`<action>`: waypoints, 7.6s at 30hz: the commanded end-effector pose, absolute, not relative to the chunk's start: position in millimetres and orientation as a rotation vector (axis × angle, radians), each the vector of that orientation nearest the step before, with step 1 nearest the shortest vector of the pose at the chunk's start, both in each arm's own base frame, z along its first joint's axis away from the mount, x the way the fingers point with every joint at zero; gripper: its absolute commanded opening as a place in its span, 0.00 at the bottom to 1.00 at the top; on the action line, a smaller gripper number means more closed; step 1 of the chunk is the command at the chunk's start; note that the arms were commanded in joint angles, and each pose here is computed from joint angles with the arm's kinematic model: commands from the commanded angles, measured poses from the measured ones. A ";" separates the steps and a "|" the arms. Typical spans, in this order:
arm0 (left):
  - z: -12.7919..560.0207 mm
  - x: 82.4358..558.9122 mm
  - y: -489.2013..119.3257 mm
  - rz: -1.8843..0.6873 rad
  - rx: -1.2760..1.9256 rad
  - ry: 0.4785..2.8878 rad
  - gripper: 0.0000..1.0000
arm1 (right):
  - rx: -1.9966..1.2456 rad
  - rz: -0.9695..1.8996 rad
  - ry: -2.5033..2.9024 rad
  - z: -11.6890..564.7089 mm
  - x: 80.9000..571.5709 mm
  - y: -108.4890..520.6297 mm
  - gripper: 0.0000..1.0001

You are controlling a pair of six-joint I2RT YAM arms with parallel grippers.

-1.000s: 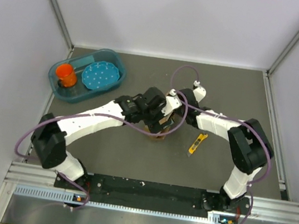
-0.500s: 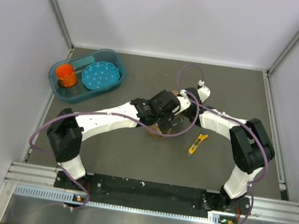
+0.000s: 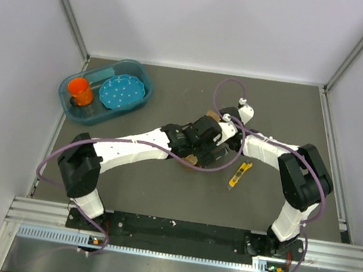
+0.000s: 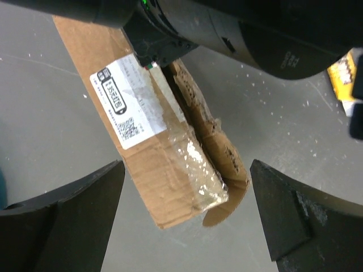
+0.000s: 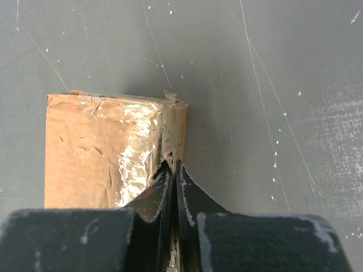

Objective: Unpack the express box
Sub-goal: Open the express box at the center of the board.

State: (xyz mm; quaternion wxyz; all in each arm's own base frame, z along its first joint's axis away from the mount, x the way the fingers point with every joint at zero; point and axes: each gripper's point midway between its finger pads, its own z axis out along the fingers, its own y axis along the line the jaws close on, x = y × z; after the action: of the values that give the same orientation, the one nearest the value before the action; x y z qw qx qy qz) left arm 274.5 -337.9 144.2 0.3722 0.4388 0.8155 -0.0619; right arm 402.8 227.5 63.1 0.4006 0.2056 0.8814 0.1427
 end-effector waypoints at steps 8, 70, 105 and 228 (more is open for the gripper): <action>118.6 259.6 -315.1 -0.108 1.196 2.019 0.94 | 0.469 0.466 2.210 93.9 405.1 258.2 0.00; 61.2 293.3 -324.0 -0.048 1.113 2.075 0.93 | 0.401 0.526 2.275 91.6 394.3 284.6 0.00; 56.8 337.0 -252.9 -0.374 0.824 2.358 0.67 | 0.396 0.544 2.389 26.2 341.4 226.8 0.00; 67.8 271.1 -193.1 -1.453 0.667 2.723 0.99 | -0.197 0.570 2.408 40.6 288.8 300.1 0.27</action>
State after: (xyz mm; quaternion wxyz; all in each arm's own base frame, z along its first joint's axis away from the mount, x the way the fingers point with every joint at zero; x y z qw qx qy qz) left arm 287.1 -202.7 54.3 -0.0285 0.1308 0.8632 -0.4868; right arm 271.5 292.3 28.5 0.2940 -0.0932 0.9255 0.2196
